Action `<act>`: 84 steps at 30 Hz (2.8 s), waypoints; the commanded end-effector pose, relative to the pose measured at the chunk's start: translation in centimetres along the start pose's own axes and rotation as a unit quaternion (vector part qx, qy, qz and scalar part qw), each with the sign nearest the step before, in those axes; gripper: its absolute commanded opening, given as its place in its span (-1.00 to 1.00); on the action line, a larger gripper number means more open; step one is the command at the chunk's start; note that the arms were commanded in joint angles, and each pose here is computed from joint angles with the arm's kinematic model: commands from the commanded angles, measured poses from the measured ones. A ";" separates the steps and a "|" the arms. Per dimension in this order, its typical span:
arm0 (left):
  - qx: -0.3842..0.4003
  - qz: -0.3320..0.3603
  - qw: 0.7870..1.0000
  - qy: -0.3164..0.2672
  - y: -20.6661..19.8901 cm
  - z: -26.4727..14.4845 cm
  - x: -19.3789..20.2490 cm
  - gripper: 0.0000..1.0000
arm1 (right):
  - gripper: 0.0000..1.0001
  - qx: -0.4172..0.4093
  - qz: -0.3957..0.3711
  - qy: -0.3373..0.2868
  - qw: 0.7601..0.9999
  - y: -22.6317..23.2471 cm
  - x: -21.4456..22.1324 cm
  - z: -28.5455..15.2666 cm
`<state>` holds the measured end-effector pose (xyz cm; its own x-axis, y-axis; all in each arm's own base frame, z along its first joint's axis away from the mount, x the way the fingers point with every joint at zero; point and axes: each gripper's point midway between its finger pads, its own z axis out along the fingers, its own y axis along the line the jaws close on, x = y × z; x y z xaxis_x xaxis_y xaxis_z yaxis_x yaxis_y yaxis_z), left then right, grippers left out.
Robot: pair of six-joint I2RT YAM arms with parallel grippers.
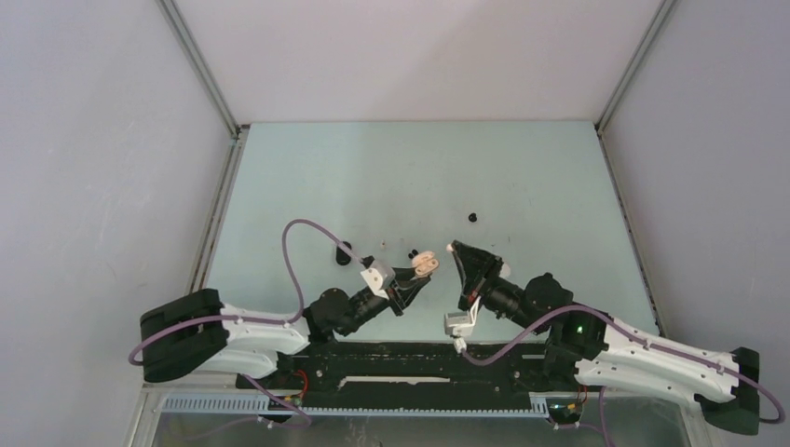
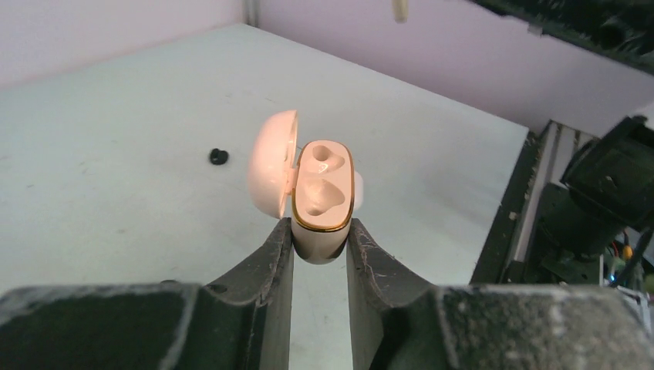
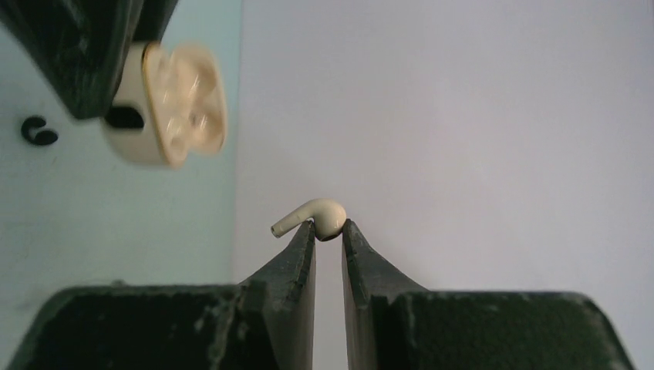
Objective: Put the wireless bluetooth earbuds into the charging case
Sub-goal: Place the earbud at the center of the board, then pick up the earbud from the center of the board.
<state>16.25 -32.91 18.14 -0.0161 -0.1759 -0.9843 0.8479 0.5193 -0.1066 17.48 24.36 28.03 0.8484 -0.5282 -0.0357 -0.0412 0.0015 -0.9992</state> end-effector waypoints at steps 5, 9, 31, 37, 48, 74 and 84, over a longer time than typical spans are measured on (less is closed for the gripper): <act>-0.129 -0.001 0.991 -0.017 4.7 -2.9 -2.8 -0.99 | -1.00 -0.120 0.170 0.152 0.966 7.2 6.2 -3.0; -0.155 0.022 0.987 -0.016 5.8 -3.8 -3.9 -1.00 | -1.00 -0.216 0.203 0.181 0.938 12.4 6.8 -3.8; -0.182 0.060 0.981 -0.041 7.1 -6.0 -7.6 -0.99 | -1.00 -0.424 0.309 0.253 0.813 23.4 6.1 -2.5; -0.175 0.068 0.981 -0.038 6.9 -5.7 -7.8 -0.99 | -0.78 -0.475 0.366 0.310 0.737 24.3 6.4 -1.4; -0.163 0.075 0.983 -0.034 6.4 -5.3 -8.0 -0.99 | -0.41 -0.436 0.402 0.303 0.746 22.2 8.0 -0.6; -0.166 0.081 0.982 -0.020 6.4 -4.9 -8.5 -1.00 | -0.26 -0.375 0.712 0.401 0.438 22.2 7.3 -1.5; -0.167 0.074 0.983 -0.025 6.4 -5.1 -8.7 -0.99 | -0.09 -0.335 0.718 0.457 0.404 23.2 9.4 0.5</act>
<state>19.22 -23.82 22.91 0.0989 -0.0611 -0.9932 0.6181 0.7860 0.0132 22.63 19.15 4.15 -0.8046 -0.5458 -0.2340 -0.5938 0.7442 0.3059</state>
